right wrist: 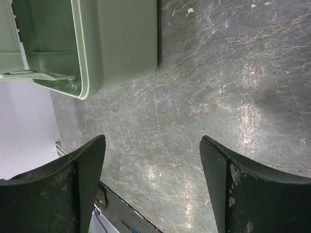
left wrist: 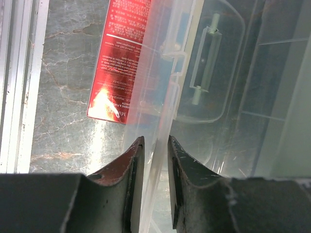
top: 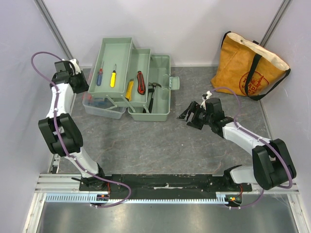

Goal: Pack the tool kit

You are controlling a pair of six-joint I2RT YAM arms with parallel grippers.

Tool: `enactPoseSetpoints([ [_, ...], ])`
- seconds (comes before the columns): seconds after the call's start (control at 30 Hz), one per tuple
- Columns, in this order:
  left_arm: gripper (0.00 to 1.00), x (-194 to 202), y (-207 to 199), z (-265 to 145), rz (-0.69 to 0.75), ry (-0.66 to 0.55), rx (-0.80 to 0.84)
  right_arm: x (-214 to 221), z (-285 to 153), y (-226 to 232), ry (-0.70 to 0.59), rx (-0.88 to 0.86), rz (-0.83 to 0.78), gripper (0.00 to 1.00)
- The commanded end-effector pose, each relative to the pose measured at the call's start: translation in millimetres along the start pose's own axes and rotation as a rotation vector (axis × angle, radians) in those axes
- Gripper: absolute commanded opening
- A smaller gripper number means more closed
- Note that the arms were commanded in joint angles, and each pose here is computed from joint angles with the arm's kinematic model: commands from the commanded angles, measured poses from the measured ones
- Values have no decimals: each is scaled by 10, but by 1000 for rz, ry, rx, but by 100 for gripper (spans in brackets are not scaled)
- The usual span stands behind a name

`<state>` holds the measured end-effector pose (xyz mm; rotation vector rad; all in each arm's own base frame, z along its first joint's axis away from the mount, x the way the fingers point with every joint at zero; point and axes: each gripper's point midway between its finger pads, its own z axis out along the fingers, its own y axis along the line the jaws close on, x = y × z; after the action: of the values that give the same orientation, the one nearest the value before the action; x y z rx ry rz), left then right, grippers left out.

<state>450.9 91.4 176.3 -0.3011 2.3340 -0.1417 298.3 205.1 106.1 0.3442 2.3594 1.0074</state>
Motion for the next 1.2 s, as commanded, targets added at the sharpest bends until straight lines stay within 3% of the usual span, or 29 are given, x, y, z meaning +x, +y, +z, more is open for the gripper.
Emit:
enactPoseSetpoints([
  [0.0, 26, -101, 51, 37, 60, -38, -42, -199, 15, 176, -55, -48, -28, 84],
  [0.1, 2, -150, 38, 20, 72, -56, -65, -261, 30, 180, -74, -37, -34, 84],
  [0.27, 2, -357, -38, -159, 117, -134, -124, -465, 105, 97, -147, 34, -42, 84],
  [0.57, 2, -936, -311, -894, 192, -329, -176, -702, 482, -165, -182, 159, -47, 80],
  [0.8, 2, -1125, -562, -1273, 252, -410, -188, -734, 817, -179, -161, 111, -46, 74],
  [0.97, 2, -1202, -956, -1530, 318, -477, -165, -733, 903, -24, -162, 54, -74, 73],
  [1.17, 2, -1187, -1454, -1719, 458, -560, -253, -745, 1018, 102, -196, 49, -100, 71],
])
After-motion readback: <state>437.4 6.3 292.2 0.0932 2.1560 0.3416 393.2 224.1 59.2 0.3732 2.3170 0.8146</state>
